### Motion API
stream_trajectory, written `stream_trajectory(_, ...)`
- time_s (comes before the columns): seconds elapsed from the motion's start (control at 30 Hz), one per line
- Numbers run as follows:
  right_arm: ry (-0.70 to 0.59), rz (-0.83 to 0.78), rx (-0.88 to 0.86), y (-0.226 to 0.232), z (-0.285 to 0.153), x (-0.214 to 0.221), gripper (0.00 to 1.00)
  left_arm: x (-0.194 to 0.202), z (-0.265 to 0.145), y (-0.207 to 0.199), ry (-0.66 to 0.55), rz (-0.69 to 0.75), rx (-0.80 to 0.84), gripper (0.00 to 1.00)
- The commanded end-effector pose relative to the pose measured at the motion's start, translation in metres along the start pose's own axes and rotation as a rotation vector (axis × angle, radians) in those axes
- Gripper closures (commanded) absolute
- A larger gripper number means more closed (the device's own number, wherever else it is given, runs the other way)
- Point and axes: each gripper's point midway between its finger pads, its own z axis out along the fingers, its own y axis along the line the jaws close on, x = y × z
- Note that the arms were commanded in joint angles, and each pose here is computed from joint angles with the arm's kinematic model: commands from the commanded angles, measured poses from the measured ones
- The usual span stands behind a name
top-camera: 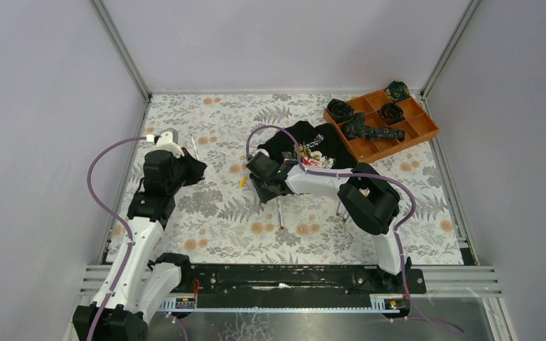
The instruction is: Insert the pens into the pen caps
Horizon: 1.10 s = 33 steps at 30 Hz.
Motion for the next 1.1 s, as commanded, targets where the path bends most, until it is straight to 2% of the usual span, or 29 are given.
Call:
stream_trajectory(0.0,0.126,0.015,0.057,-0.006,0.009,0.031,0.70,-0.006,-0.001,-0.005,-0.028,0.014,0.033,1.00)
stream_trajectory(0.13,0.148,0.007,0.097,-0.011,0.013,0.036,0.79,-0.006,-0.006,-0.012,-0.037,0.006,0.068,1.00)
stream_trajectory(0.3,0.161,0.000,0.156,-0.022,0.013,0.040,1.00,0.008,-0.006,-0.038,-0.017,-0.031,0.155,1.00)
stream_trajectory(0.53,0.030,0.076,0.029,0.000,-0.026,0.006,1.00,0.057,-0.006,-0.089,0.054,-0.083,0.376,1.00)
stream_trajectory(0.77,-0.191,0.203,-0.082,0.012,-0.091,-0.039,1.00,0.101,-0.017,-0.107,0.174,-0.087,0.560,1.00)
stream_trajectory(1.07,-0.469,0.391,-0.196,0.011,-0.169,-0.088,1.00,0.119,-0.044,-0.142,0.229,-0.065,0.775,1.00)
